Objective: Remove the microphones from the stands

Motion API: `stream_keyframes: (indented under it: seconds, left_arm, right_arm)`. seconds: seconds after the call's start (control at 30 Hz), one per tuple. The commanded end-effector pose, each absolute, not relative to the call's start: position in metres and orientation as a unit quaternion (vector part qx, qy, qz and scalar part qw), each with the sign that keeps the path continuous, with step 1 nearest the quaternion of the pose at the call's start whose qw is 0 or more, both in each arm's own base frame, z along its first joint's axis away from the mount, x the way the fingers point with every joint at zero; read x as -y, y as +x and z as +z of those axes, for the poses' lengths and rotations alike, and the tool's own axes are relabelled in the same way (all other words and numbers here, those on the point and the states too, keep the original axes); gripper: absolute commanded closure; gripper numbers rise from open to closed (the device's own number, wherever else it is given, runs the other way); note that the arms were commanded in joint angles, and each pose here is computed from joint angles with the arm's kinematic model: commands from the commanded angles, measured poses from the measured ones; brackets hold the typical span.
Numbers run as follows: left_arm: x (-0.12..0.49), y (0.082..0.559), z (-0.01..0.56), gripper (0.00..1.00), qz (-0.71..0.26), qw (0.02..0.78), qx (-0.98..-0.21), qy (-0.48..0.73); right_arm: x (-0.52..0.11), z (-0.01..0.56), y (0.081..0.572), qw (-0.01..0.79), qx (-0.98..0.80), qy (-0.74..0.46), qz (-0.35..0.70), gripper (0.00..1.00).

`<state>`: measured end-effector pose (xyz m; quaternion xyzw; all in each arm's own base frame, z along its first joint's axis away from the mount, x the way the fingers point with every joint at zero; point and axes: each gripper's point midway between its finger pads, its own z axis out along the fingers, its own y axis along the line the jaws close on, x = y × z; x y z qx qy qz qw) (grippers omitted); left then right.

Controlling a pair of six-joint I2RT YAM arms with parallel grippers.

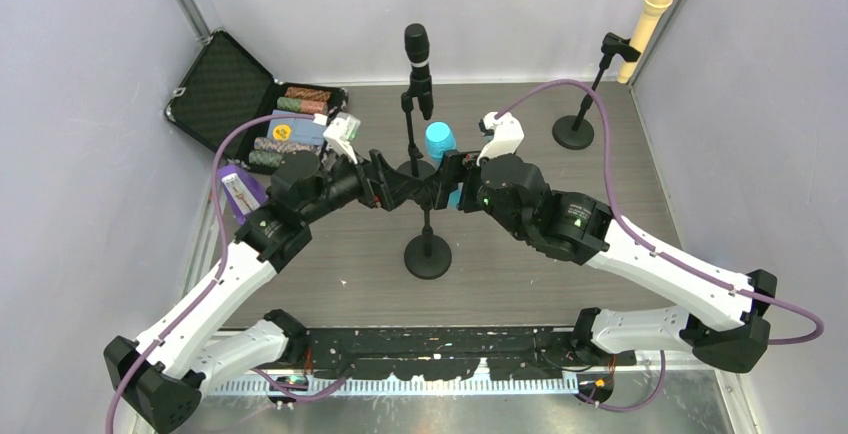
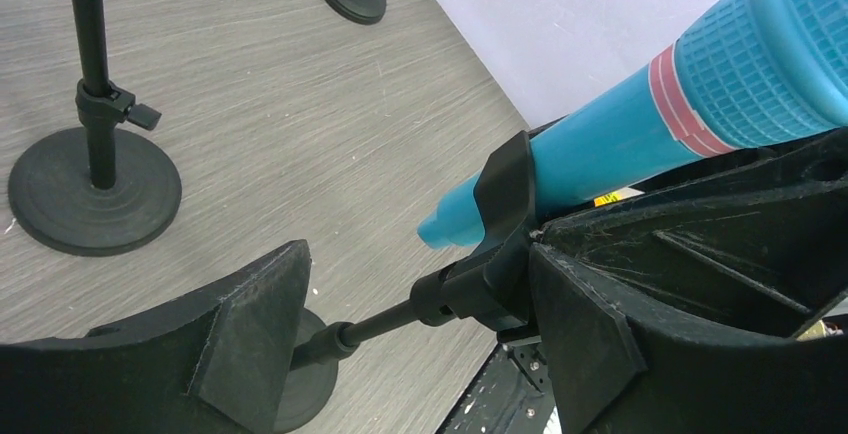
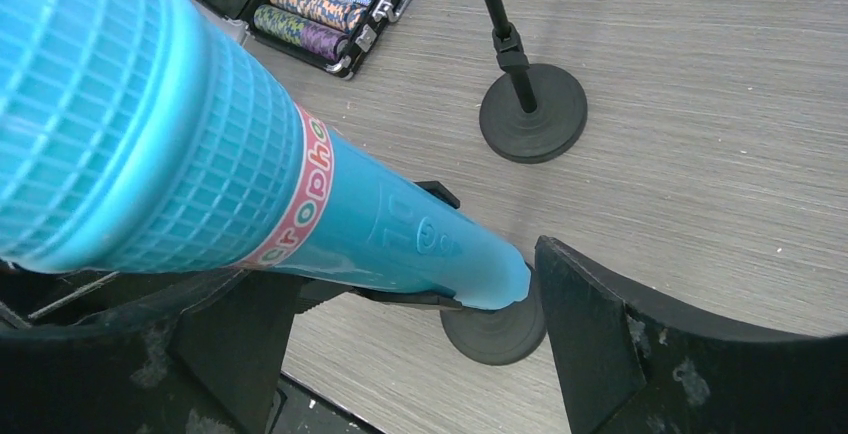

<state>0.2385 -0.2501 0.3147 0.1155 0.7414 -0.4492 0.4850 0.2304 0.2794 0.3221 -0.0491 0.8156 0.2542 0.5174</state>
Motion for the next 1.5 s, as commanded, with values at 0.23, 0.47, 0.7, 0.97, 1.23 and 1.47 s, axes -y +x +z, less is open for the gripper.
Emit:
stream_keyframes:
  seconds: [0.23, 0.47, 0.7, 0.97, 1.23, 1.47]
  left_arm:
    - [0.248, 0.235, 0.289, 0.34, -0.428, 0.465, -0.761, 0.143]
    - [0.247, 0.226, 0.274, 0.35, -0.428, 0.443, -0.773, 0.15]
    - [0.25, 0.226, 0.26, 0.34, -0.431, 0.434, -0.776, 0.153]
    - [0.25, 0.221, 0.263, 0.35, -0.426, 0.427, -0.778, 0.176]
    - [0.247, 0.219, 0.249, 0.38, -0.418, 0.418, -0.788, 0.172]
    - [0.246, 0.215, 0.244, 0.39, -0.411, 0.408, -0.794, 0.186]
  right_arm:
    - [-0.279, 0.285, 0.224, 0.488, -0.837, -0.07, 0.236, 0.13]
    - [-0.28, 0.263, 0.215, 0.462, -0.85, -0.069, 0.244, 0.18]
    - [-0.266, 0.232, 0.208, 0.445, -0.863, -0.042, 0.234, 0.23]
    - [-0.268, 0.22, 0.206, 0.435, -0.868, -0.045, 0.235, 0.28]
    - [-0.265, 0.217, 0.208, 0.434, -0.874, -0.046, 0.215, 0.29]
    - [-0.25, 0.23, 0.213, 0.45, -0.874, -0.075, 0.167, 0.25]
